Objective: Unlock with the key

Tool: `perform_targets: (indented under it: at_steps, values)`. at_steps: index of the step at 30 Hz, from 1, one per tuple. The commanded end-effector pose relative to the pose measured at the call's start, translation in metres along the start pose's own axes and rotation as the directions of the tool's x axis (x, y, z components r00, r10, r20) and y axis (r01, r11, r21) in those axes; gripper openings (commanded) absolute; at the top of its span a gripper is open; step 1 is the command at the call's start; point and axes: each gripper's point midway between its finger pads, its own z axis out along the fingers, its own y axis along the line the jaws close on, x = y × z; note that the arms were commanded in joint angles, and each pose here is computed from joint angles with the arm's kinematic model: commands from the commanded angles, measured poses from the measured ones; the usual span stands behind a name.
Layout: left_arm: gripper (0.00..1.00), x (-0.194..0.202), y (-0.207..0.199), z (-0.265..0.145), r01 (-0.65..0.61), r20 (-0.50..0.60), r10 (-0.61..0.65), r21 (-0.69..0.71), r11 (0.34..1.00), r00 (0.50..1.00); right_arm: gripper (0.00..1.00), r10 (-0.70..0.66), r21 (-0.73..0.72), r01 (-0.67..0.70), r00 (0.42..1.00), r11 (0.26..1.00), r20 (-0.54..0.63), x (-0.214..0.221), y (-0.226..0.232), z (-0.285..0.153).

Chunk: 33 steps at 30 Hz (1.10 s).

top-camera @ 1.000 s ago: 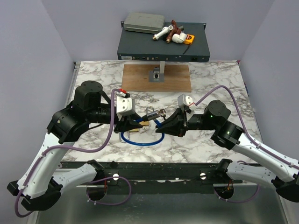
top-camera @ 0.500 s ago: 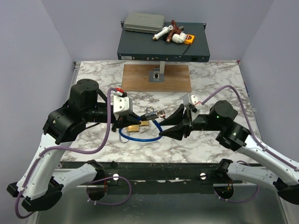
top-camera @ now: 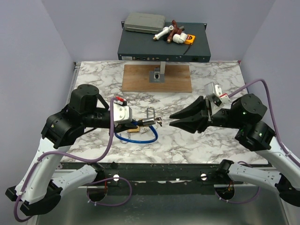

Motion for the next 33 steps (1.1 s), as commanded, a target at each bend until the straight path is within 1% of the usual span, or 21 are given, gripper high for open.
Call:
perform_targets:
  at_steps: [1,5,10,14,20,25,29,33]
  values:
    - [0.0,-0.005,-0.006,-0.005,-0.059,0.027,0.059,0.014,0.998,0.998,0.33,0.037,0.03,-0.034,0.996,0.999,-0.077,0.015,-0.014,0.013]
    - [0.0,-0.003,-0.01,-0.006,-0.066,0.029,0.066,0.021,0.998,0.997,0.37,0.075,-0.027,-0.079,0.99,0.997,-0.122,0.025,-0.011,0.024]
    - [0.0,0.001,-0.013,-0.005,-0.066,0.029,0.065,0.031,0.997,0.997,0.36,0.083,-0.074,-0.094,0.987,0.993,-0.139,0.031,-0.005,0.027]
    - [0.0,0.0,-0.013,-0.004,-0.064,0.035,0.063,0.035,0.997,0.997,0.31,0.082,-0.107,-0.098,0.986,0.989,-0.146,0.033,-0.001,0.028]
    - [0.0,-0.003,-0.012,-0.003,-0.061,0.043,0.059,0.039,0.997,0.997,0.15,0.08,-0.142,-0.104,0.983,0.984,-0.164,0.04,0.003,0.029]
    - [0.0,-0.004,-0.012,-0.002,-0.059,0.045,0.058,0.042,0.997,0.997,0.06,0.079,-0.159,-0.107,0.982,0.981,-0.173,0.044,0.004,0.03]
    - [0.0,-0.004,-0.012,-0.002,-0.055,0.048,0.053,0.043,0.998,0.997,0.01,0.084,-0.17,-0.115,0.98,0.979,-0.179,0.048,0.004,0.032]
    - [0.0,-0.007,-0.01,-0.001,-0.051,0.056,0.049,0.041,0.998,0.997,0.01,0.113,-0.166,-0.147,0.973,0.975,-0.201,0.055,0.0,0.038]
